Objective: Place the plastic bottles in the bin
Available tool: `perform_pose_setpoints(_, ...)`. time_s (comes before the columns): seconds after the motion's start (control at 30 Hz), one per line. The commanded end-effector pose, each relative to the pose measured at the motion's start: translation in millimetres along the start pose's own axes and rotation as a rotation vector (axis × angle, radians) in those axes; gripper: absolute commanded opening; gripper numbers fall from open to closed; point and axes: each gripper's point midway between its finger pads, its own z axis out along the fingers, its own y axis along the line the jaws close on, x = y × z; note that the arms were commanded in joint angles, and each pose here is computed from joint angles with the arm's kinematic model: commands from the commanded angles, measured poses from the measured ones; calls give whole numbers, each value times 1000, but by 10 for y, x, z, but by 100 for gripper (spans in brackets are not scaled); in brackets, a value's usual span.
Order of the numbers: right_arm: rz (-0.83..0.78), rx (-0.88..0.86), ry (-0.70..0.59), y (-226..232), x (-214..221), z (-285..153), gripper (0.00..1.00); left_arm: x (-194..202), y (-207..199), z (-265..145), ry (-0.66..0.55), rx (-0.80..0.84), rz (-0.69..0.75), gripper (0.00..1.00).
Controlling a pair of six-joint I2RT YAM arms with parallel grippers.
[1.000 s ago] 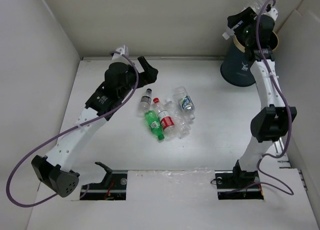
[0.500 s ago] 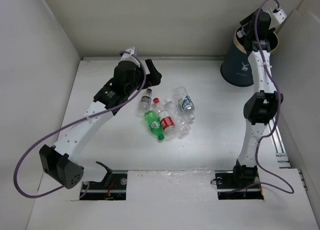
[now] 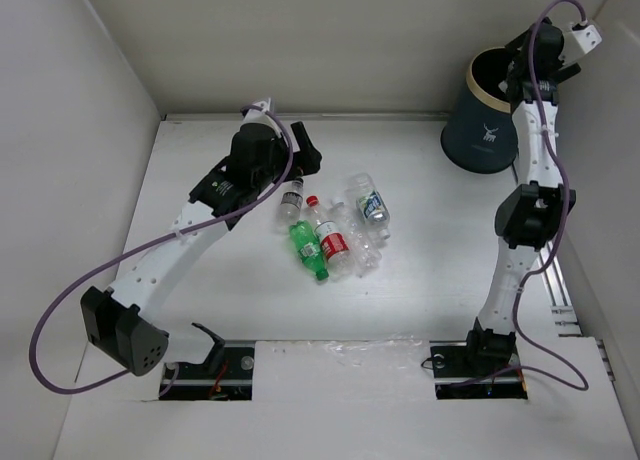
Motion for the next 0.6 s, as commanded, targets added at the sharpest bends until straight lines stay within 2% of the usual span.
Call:
perform_pose_setpoints(0.0,5,-3,-62,34,-307,-45,100,-83,0,2,-24,-19,-14,100)
perform_pose_setpoints(0.3,0,-9,-66,45,-493,-199,100,302,221,116,73,-91,-56,100)
perform_pose_setpoints(0.47,1,-124,18,431,-496,-904,100,587,557,259,133,-186,-115,100)
perform_pose_setpoints(0.5,-24,-171,51,530,-436,-1066,100,617,569,287,141,-194,-124,100)
perform_pose_setpoints(0.53,-86,-201,124,579,-132,-1246,100,697,618,321,160,-209,-121,100)
perform_pose_setpoints(0.57,-82,-239,135,625,-260,-1515,100,765,652,379,178,-225,-128,100)
